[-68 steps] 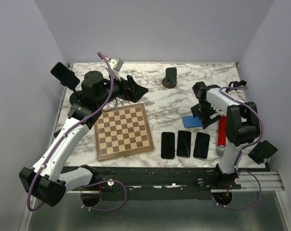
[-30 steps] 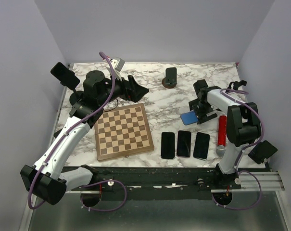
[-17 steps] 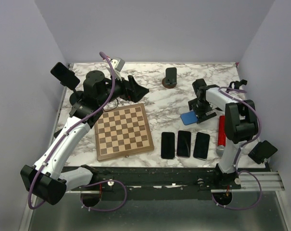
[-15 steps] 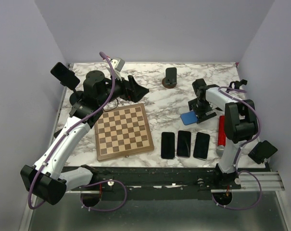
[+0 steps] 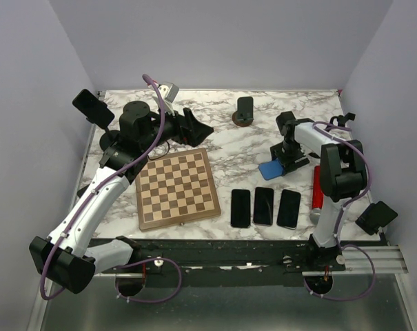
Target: Remove the phone from the phone stand
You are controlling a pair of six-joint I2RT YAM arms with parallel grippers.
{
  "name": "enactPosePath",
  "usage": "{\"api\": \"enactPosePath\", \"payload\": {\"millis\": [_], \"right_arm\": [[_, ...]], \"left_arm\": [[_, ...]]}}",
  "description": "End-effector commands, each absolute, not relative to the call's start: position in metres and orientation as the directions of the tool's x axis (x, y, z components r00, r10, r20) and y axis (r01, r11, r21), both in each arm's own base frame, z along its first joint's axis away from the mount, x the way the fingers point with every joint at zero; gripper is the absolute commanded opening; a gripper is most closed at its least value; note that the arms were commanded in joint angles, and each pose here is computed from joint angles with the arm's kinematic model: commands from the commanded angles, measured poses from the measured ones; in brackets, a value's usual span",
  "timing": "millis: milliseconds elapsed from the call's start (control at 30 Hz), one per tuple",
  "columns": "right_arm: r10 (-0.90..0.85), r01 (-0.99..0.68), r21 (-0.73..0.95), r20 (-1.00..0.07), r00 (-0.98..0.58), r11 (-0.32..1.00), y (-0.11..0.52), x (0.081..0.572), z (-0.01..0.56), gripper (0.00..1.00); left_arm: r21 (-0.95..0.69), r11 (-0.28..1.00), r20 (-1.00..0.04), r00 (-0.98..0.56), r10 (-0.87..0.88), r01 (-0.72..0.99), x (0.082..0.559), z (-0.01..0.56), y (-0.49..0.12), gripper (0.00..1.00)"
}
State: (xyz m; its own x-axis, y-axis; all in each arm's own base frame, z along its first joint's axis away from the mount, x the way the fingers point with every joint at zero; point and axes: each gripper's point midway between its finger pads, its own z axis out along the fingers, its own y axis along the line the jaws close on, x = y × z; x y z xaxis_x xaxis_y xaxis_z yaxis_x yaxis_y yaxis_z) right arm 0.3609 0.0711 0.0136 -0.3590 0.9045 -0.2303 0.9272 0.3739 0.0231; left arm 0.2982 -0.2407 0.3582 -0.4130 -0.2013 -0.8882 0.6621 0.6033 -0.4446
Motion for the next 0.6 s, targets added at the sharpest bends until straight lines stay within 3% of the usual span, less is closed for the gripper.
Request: {"api": "enactPosePath", "payload": {"millis": [0,167,200,267,333,500,567], "right_arm": [[0.887,0.901,-0.103,-0.159,-0.433,0.422,0.07,0.339,-0.036,0.81],[0.87,0.885,-0.122,-0.165,-0.464,0.449,0.063,0.335,-0.046,0.73],[0.863,0.881,-0.124,-0.177,-0.473,0.457,0.061,0.336,-0.046,0.68],[0.851,0.873,-0.118,-0.194,-0.488,0.473,0.059,0.338,-0.045,0.46],[0.842,0.867,-0.091,-0.205,-0.498,0.49,0.059,0.343,-0.041,0.41],[0.804,0.826,0.019,-0.243,-0.543,0.563,0.066,0.36,-0.02,0.01],[0.775,0.803,0.03,-0.288,-0.563,0.595,0.064,0.367,-0.009,0.01]], "left_arm": [[-0.426,0.589,-0.9,-0.39,-0.195,0.687,0.295,0.363,-0.242,0.99],[-0.425,0.59,-0.9,-0.391,-0.193,0.686,0.296,0.362,-0.241,0.98],[-0.424,0.592,-0.9,-0.39,-0.194,0.685,0.296,0.361,-0.241,0.98],[-0.424,0.593,-0.9,-0.391,-0.192,0.685,0.296,0.361,-0.241,0.98],[-0.425,0.593,-0.9,-0.392,-0.192,0.684,0.297,0.36,-0.242,0.99],[-0.43,0.589,-0.897,-0.4,-0.19,0.684,0.297,0.358,-0.243,0.98],[-0.432,0.59,-0.895,-0.404,-0.189,0.682,0.298,0.357,-0.243,0.99]]}}
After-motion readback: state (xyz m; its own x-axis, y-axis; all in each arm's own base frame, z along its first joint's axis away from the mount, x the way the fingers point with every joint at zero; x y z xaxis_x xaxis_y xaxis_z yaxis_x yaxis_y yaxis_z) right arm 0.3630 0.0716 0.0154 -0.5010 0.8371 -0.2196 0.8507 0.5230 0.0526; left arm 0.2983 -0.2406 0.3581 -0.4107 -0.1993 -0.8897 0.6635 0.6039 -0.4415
